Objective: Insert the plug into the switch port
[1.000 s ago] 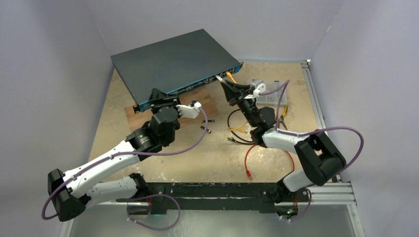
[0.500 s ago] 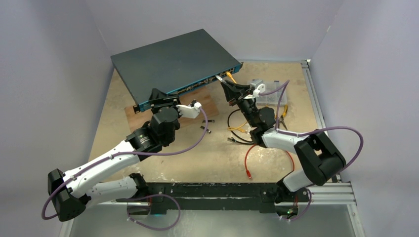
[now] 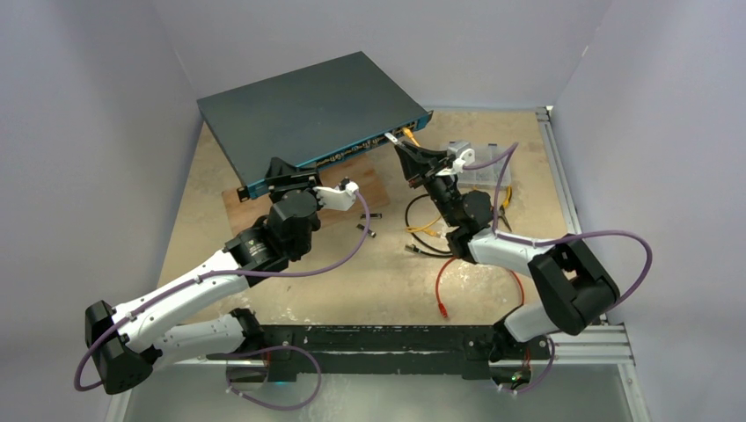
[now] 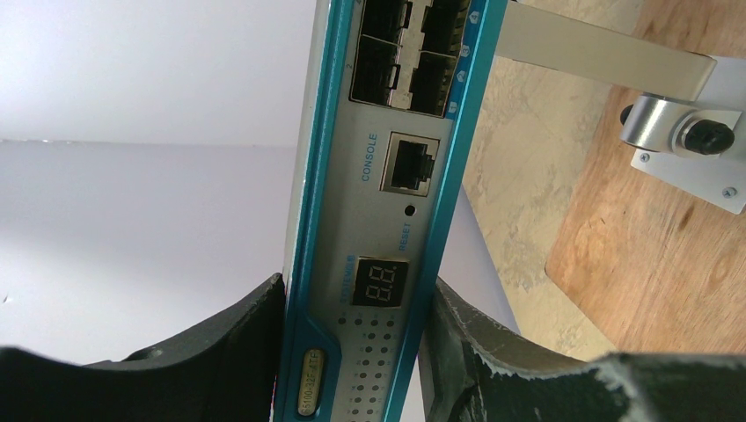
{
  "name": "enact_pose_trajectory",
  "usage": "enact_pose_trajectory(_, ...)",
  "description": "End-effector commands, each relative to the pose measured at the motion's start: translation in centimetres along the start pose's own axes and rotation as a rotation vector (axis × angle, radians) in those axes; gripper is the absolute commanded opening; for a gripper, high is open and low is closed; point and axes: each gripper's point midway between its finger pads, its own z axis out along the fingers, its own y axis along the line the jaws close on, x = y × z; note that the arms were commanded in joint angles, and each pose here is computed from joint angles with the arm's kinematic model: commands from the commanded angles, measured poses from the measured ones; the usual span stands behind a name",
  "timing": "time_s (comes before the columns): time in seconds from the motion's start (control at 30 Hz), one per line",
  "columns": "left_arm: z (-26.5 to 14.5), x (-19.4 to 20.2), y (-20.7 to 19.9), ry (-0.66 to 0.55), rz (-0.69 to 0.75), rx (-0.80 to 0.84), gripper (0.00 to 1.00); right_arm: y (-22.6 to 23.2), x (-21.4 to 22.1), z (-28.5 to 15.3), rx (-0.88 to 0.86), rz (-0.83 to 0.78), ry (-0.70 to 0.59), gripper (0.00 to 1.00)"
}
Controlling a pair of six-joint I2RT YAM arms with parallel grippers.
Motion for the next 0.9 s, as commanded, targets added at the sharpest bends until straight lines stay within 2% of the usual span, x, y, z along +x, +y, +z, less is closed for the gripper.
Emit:
enact_pose_trajectory(0.0,-0.6,0.4,0.3,-0.011,-0.149,-0.018,0.00,0.4,-3.4,1.1,-0.001,-0.015,-0.104,0.00)
enact_pose_trajectory(0.4,-0.6,0.4,0.3,-0.012,-0.150,-0.017,0.00,0.3,-1.6,0.6,-0.003,0.006,-0.069,0.00)
enact_pose_trajectory(0.87,-0.4,0.4,0.1,-0.008,-0.144,-0.014,0.00,0.3,-1.6,0.5,-0.006,0.012,-0.070,0.00)
